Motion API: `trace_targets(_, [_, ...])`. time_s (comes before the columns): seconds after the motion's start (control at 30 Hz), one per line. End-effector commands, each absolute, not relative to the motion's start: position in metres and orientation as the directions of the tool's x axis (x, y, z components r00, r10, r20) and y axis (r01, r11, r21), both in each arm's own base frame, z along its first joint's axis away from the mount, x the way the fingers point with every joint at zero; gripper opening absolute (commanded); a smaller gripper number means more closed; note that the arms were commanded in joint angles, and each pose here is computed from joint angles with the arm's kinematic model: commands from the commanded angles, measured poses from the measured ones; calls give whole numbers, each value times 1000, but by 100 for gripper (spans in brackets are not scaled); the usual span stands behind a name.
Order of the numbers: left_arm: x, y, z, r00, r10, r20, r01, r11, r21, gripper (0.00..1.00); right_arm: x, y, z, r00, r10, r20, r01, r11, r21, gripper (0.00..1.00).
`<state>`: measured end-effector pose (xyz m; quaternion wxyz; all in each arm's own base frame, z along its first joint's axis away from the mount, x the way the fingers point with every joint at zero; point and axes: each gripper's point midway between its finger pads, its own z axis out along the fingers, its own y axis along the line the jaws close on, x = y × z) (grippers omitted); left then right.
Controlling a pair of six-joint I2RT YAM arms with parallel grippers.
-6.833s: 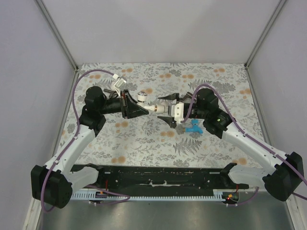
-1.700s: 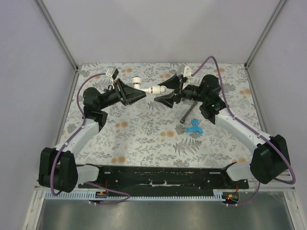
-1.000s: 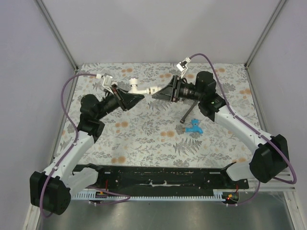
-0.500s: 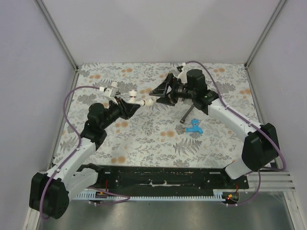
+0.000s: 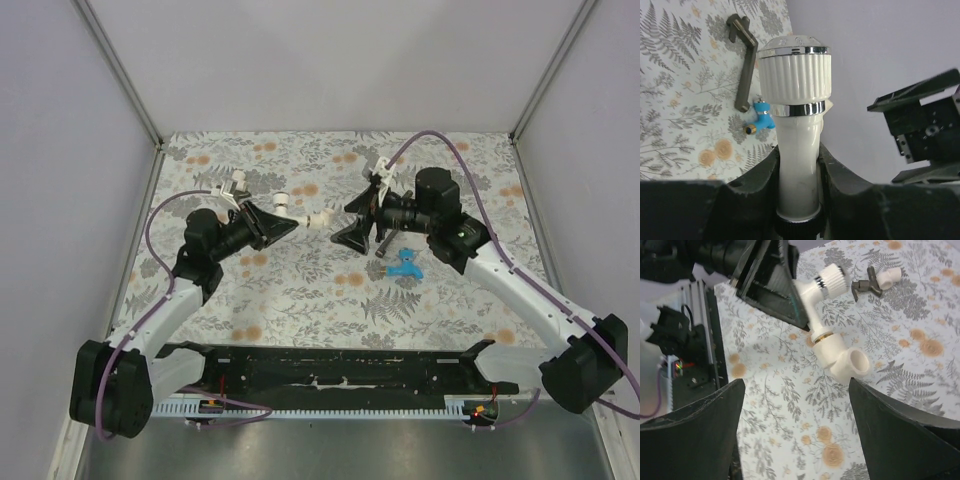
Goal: Install the water faucets
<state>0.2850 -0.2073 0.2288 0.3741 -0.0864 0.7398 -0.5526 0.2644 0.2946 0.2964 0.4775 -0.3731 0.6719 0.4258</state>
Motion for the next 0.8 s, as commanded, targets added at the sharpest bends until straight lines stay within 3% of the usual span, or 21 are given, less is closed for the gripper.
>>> trace_targets(0.0, [281, -216, 274, -742, -572, -350, 286, 202, -937, 2, 253, 301, 296, 117, -203, -972, -952, 256, -168, 91])
trace_targets(0.23, [281, -220, 289, -760, -555, -338, 293, 171, -940, 2, 241, 315, 278, 230, -293, -928, -941, 175, -289, 89])
trace_targets(0.47, [275, -223, 304, -770, -528, -358, 328, 154, -932, 2, 262, 313, 267, 277, -363, -890, -905, 212, -368, 89])
trace_targets(0.77, [274, -225, 301, -787, -483, -383, 330, 194, -924, 2, 271, 317, 285, 325, -315, -892, -876, 256, -409, 89])
